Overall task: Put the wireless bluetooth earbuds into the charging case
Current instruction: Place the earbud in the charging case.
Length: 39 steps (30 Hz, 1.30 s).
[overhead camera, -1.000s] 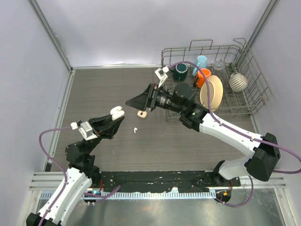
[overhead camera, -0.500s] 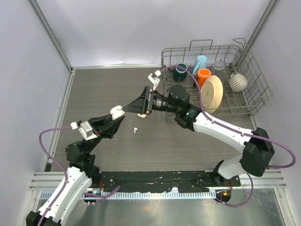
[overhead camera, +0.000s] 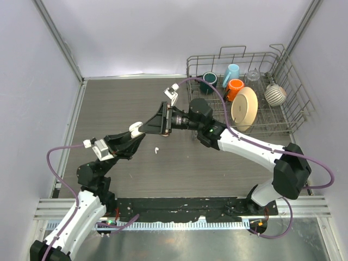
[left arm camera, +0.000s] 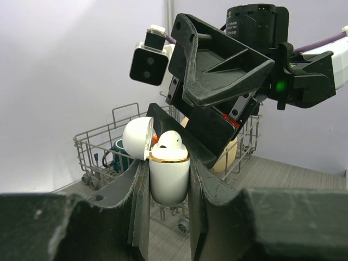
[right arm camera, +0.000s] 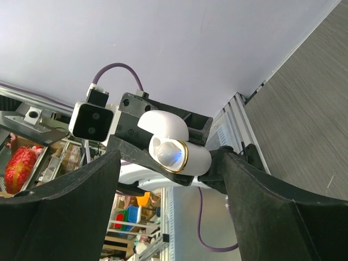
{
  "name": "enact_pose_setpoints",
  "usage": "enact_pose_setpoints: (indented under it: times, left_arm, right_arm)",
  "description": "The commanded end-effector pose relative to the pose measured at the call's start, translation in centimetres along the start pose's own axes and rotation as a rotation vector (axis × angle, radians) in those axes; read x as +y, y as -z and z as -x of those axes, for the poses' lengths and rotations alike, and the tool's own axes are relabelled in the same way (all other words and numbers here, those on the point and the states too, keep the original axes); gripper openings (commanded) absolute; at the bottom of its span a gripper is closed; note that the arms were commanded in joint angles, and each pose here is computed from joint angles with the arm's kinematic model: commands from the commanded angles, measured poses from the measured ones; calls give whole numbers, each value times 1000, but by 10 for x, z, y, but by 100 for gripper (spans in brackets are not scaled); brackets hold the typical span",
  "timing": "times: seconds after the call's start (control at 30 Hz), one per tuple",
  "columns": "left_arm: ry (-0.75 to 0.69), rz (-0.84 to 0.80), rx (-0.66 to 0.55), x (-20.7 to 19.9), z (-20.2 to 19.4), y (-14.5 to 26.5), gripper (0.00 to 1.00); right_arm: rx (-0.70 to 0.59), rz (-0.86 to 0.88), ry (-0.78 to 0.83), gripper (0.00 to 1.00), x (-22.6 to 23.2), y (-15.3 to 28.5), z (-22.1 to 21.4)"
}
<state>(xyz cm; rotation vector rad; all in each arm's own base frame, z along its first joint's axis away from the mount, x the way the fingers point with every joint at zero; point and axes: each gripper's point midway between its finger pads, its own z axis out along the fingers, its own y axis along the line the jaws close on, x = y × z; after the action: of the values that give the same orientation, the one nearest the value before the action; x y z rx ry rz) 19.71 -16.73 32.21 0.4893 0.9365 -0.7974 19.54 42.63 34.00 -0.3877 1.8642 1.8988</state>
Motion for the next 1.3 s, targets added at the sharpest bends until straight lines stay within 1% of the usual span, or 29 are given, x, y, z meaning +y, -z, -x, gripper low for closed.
enact_pose_setpoints:
  times: [0.0, 0.2, 0.23, 0.3, 0.37, 0.4, 0.47, 0.5, 0.57, 0.6, 0.67, 0.7, 0.77, 0.93, 1.13, 1.17, 1.27]
  left_arm:
    - [-45, -32, -80, -5, 28, -8, 0]
    - [-44, -28, -71, -4, 26, -8, 0]
    - [-41, -29, -67, -4, 25, -8, 0]
    - [-37, -30, -62, -4, 23, -9, 0]
    - [-41, -36, -60, -5, 23, -9, 0]
    - [-38, -35, -53, -4, 21, -8, 0]
    - [-36, -37, -50, -5, 21, -9, 0]
    - [-37, -36, -48, -4, 20, -9, 0]
    - [-34, -33, -38, -4, 18, -8, 0]
    - [-32, -32, -33, -4, 17, -8, 0]
    - [-32, -28, -30, -3, 17, -8, 0]
    - [-30, -27, -20, -3, 15, -8, 0]
    - [-26, -29, -9, -3, 12, -7, 0]
    - [-22, -32, 17, -3, 7, -6, 0]
    - [-25, -42, 28, -5, 5, -6, 0]
    - [-23, -41, 28, -5, 5, -6, 0]
    - [-20, -45, 35, -6, 3, -5, 0]
  right_arm:
    - [7, 96, 20, 79, 31, -5, 7]
    - [33, 118, 23, 69, 34, -7, 2]
    - [35, 119, 26, 62, 35, -7, 2]
    - [42, 122, 25, 58, 35, -8, 1]
    - [43, 131, 28, 51, 37, -8, 1]
    - [48, 137, 31, 46, 38, -8, 0]
    - [51, 148, 39, 42, 41, -7, 0]
    - [55, 153, 41, 38, 42, -7, -1]
    - [56, 160, 52, 34, 45, -7, -1]
    - [52, 162, 69, 29, 45, -7, -1]
    - [51, 149, 83, 25, 44, -7, -2]
    - [47, 146, 117, 23, 45, -7, 0]
    - [48, 101, 128, 21, 39, -9, -1]
    - [54, 7, 248, 19, 31, -12, -3]
    - [45, -26, 258, 20, 26, -15, -3]
    - [41, -29, 261, 20, 26, -15, -3]
    - [28, -40, 265, 29, 24, -14, 0]
